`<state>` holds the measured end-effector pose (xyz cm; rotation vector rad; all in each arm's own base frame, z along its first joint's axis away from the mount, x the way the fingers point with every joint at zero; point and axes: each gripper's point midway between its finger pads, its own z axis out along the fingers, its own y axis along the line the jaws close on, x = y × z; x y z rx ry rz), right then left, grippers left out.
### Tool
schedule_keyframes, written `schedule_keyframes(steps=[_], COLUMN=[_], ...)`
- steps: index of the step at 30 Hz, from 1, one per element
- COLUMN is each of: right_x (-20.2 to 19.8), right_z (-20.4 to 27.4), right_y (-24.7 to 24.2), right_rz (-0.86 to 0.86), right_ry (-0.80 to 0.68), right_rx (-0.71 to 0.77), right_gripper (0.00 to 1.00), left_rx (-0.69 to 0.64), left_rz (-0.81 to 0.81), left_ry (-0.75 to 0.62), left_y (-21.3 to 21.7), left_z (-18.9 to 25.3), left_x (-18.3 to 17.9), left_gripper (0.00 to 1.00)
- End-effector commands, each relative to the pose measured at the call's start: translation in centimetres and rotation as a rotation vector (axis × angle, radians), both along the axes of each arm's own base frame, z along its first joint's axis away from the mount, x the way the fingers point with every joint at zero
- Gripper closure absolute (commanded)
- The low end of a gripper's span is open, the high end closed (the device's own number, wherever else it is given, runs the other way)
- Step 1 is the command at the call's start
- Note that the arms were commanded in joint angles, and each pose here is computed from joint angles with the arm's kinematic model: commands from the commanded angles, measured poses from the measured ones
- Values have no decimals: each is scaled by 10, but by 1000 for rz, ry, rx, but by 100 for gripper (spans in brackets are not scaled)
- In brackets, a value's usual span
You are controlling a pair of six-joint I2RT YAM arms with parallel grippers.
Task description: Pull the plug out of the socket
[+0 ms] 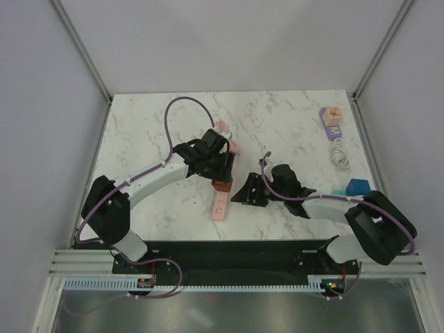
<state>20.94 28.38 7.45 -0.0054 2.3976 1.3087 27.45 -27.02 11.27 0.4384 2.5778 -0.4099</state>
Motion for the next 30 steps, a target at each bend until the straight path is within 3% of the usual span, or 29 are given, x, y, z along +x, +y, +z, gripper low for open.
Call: schedule_keyframes(steps=[1, 5, 16, 21, 26, 30], right_x=[11, 11, 17, 16, 17, 17], right_z=[23, 11, 1, -4, -1, -2], right_y=[27, 39, 45, 48, 48, 50], right_rz=[10, 7, -54, -57, -74, -73], right_ry=[-125, -131, -147, -119, -129, -119], right_rx=[102, 89, 107, 127, 163, 172], right_gripper=[25, 23, 28, 37, 40, 49], left_rx=[-167, -190, -221, -227, -237, -243], left_rz=[-12, -8, -25, -27, -33, -35], left_ry=[-45, -38, -31, -31, -32, -29], left_y=[-16, -14, -13, -12, -13, -13], left_z=[35, 36, 41, 42, 42, 42], left_x=[4, 2, -6, -9, -10, -11], left_gripper=[98, 98, 98, 98, 98, 98])
